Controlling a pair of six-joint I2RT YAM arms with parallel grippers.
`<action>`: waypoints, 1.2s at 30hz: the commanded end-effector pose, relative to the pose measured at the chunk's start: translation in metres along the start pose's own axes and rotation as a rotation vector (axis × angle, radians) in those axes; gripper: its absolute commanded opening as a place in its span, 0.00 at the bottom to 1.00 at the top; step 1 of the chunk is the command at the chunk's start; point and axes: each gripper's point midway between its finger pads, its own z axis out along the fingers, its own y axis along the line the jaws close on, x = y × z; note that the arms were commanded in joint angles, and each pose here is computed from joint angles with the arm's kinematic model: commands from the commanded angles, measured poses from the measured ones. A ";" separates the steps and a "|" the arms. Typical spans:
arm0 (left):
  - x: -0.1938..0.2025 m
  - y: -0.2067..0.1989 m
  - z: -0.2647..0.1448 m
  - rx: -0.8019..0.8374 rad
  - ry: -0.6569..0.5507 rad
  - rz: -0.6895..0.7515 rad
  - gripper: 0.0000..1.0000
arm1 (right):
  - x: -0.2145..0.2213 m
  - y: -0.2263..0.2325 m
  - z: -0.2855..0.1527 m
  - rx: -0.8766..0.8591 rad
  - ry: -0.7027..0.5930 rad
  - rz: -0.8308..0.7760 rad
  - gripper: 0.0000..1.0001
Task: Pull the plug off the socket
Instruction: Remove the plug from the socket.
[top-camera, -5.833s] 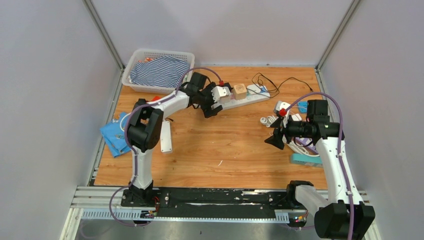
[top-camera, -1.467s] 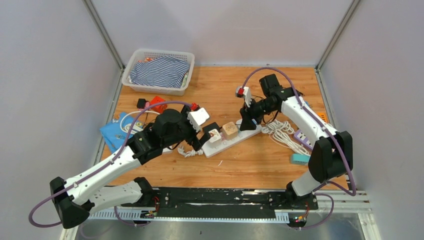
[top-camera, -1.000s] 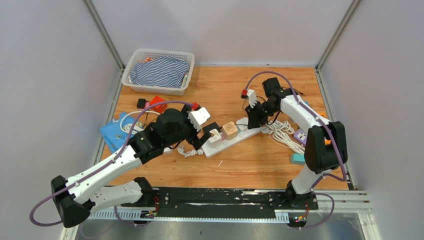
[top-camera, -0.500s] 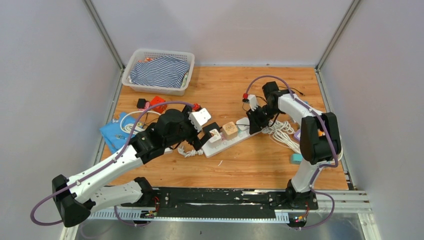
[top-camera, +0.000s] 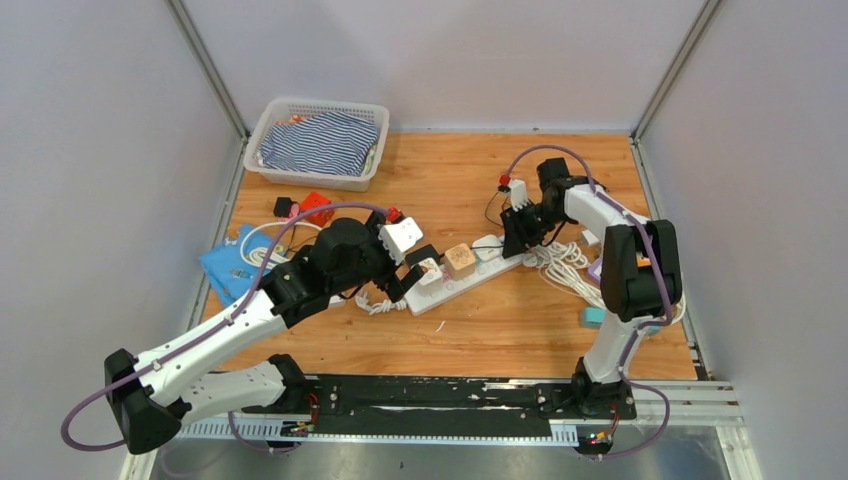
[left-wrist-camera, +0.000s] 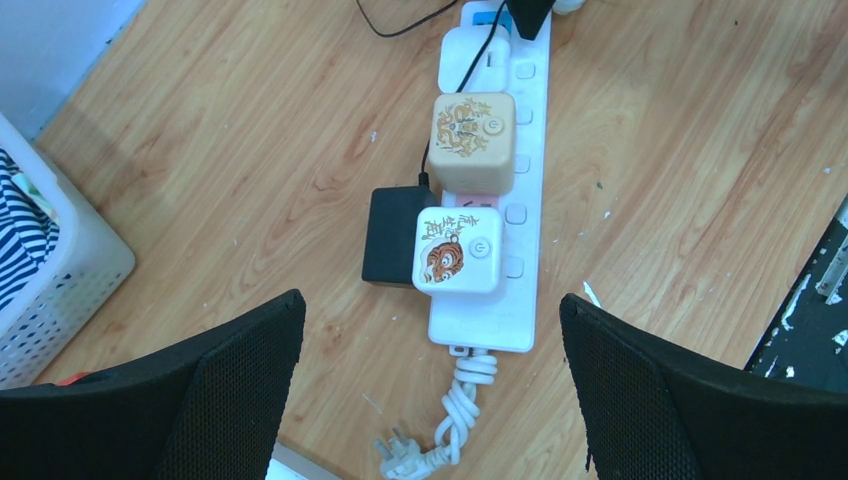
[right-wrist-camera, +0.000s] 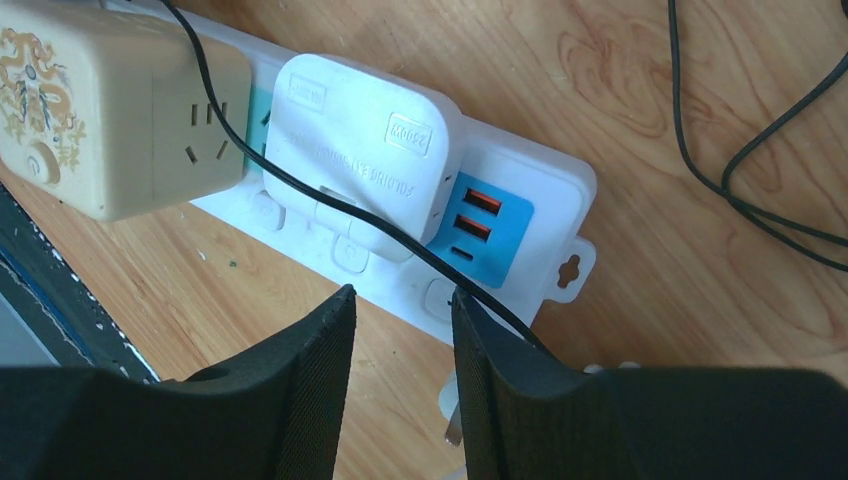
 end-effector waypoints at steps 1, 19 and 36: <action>0.000 0.000 0.002 0.006 -0.004 0.008 0.99 | -0.010 -0.008 -0.001 -0.013 -0.033 0.052 0.44; 0.003 0.000 0.003 0.006 0.004 0.018 0.99 | -0.051 -0.011 0.014 -0.144 -0.123 0.027 0.65; 0.005 0.001 0.004 0.001 0.008 0.026 1.00 | -0.053 0.031 0.026 -0.367 -0.101 -0.021 0.63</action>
